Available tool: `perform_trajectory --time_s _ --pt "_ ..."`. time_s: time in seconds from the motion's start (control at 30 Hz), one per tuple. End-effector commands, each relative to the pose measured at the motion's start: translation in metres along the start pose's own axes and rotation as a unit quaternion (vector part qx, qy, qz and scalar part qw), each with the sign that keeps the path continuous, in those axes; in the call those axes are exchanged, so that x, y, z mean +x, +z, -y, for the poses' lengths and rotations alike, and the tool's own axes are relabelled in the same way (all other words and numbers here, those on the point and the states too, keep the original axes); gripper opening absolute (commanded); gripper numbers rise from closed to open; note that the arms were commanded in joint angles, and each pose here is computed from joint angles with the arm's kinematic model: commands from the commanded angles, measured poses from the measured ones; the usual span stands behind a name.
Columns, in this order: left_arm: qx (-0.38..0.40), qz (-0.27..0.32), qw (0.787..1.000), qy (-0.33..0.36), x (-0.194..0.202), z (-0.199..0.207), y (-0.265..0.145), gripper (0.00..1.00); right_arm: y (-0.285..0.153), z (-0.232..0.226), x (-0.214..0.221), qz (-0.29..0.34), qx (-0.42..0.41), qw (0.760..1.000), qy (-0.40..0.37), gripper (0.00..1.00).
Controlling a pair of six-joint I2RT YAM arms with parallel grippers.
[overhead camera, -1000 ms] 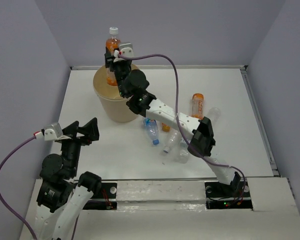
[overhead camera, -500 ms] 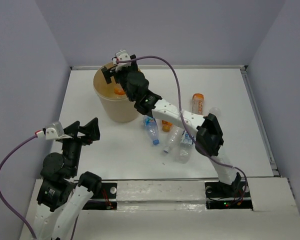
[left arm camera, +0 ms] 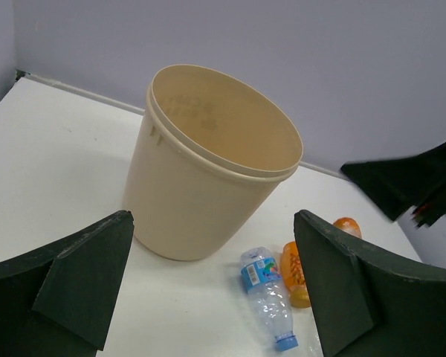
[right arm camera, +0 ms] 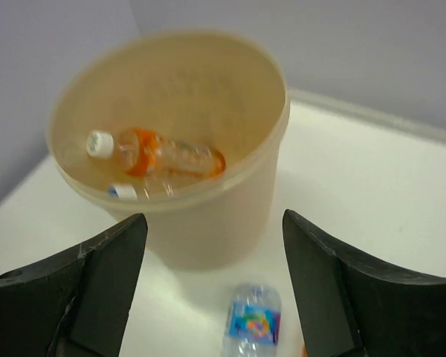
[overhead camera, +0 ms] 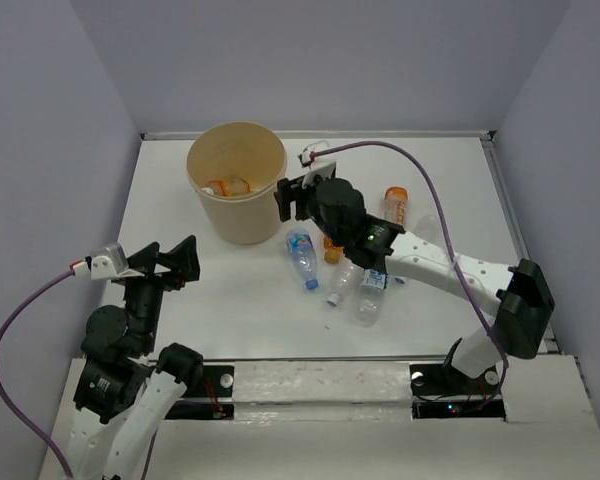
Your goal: Put the plastic bottles in the bin
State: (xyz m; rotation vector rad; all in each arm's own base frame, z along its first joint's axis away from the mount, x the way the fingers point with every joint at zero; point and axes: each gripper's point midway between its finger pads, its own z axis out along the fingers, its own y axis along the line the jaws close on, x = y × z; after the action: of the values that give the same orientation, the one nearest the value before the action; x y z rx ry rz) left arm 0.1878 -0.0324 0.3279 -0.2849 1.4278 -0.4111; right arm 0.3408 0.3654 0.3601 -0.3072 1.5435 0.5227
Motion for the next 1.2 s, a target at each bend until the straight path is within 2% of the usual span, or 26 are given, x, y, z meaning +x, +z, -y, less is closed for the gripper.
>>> perform_trajectory --time_s 0.0,0.1,0.23,0.33,0.5,0.7,0.87,0.93,1.07,1.1,1.17 --pt "0.004 0.01 1.0 -0.002 -0.004 0.003 0.003 0.99 -0.011 0.017 0.115 -0.159 0.023 0.987 -0.009 0.78" --pt "0.002 0.011 1.0 0.0 -0.004 0.002 0.004 0.99 -0.01 0.026 0.147 -0.214 0.028 0.976 -0.018 0.82" --pt "-0.002 0.012 1.0 -0.001 -0.004 0.001 0.004 0.99 0.001 0.05 0.171 -0.236 0.073 0.969 -0.027 0.89" --pt "-0.003 0.01 1.0 0.0 -0.004 0.001 0.005 0.99 0.005 0.061 0.196 -0.262 0.082 0.962 -0.012 0.91" --pt "-0.002 0.007 1.0 0.003 -0.002 0.001 0.007 0.99 0.009 0.053 0.23 -0.297 0.059 0.953 -0.011 0.89" --pt "-0.003 0.006 1.0 0.003 -0.002 0.001 0.007 0.99 0.006 0.045 0.261 -0.322 0.044 0.946 0.015 0.84" --pt "-0.003 0.004 1.0 0.005 0.0 0.001 0.008 0.99 0.006 0.039 0.275 -0.332 0.036 0.942 0.036 0.74" --pt "-0.003 0.004 1.0 0.005 0.0 0.001 0.008 0.99 0.007 0.038 0.276 -0.33 0.032 0.943 0.038 0.68" --pt "-0.002 0.005 1.0 0.005 -0.001 0.001 0.008 0.99 0.005 0.026 0.264 -0.32 0.017 0.947 0.035 0.64" --pt "-0.002 0.005 1.0 0.005 -0.001 0.001 0.008 0.99 0.001 0.02 0.262 -0.318 0.011 0.947 0.032 0.56" --pt "-0.003 0.006 1.0 0.004 -0.002 0.001 0.008 0.99 -0.003 0.015 0.249 -0.308 0.004 0.951 0.034 0.53"
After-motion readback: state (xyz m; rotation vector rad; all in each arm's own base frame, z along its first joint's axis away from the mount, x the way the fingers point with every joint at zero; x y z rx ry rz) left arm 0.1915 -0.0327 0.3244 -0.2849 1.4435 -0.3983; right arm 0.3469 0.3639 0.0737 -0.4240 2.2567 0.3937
